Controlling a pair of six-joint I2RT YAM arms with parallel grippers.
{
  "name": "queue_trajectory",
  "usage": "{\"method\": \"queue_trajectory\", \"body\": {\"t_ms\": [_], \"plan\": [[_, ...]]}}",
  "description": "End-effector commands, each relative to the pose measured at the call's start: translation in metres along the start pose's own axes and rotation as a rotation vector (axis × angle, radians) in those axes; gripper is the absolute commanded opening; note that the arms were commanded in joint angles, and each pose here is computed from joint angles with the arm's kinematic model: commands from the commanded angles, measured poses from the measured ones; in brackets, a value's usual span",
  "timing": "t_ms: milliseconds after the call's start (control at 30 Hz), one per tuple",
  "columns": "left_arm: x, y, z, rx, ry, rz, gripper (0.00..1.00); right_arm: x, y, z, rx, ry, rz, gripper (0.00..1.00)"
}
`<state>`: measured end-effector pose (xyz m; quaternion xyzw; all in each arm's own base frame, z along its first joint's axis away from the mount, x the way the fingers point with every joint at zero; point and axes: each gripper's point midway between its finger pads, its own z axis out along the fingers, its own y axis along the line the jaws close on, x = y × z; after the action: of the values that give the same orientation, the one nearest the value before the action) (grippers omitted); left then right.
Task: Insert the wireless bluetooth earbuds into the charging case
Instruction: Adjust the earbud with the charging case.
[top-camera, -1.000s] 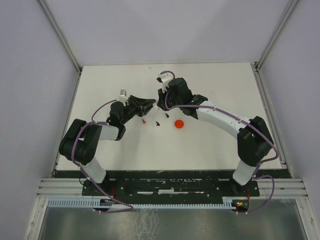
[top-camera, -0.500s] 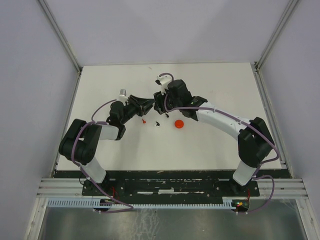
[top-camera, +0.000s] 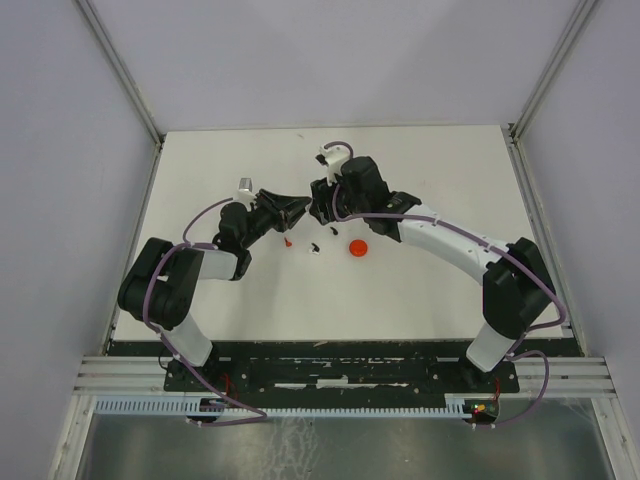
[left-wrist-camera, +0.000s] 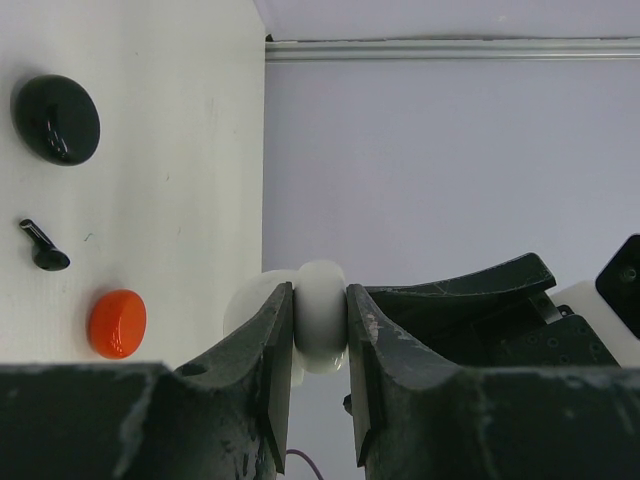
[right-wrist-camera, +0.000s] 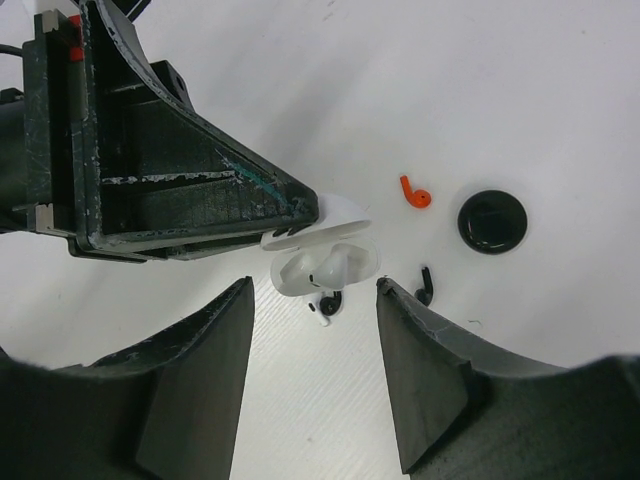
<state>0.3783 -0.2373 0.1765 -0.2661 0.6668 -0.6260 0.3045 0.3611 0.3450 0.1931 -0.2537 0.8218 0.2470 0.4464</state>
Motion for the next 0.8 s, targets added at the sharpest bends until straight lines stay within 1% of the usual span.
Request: {"method": "queue_trajectory", "body": {"t_ms": [0,300,767], "plan": [[0.001,-0.027,-0.001,0.083,0.008,0.006,0.03,-0.027,0.010,0.002,-0.045,-0.066,0.009,0.60],[0.001,-0.028,-0.001,0.081,0.007,0.007,0.03,-0.027,0.020,0.009,-0.104,-0.051,0.003,0.59],[0.000,-0.026,0.002,0.078,0.009,0.007,0.03,-0.026,0.037,0.008,-0.190,-0.048,-0.029,0.58]]}}
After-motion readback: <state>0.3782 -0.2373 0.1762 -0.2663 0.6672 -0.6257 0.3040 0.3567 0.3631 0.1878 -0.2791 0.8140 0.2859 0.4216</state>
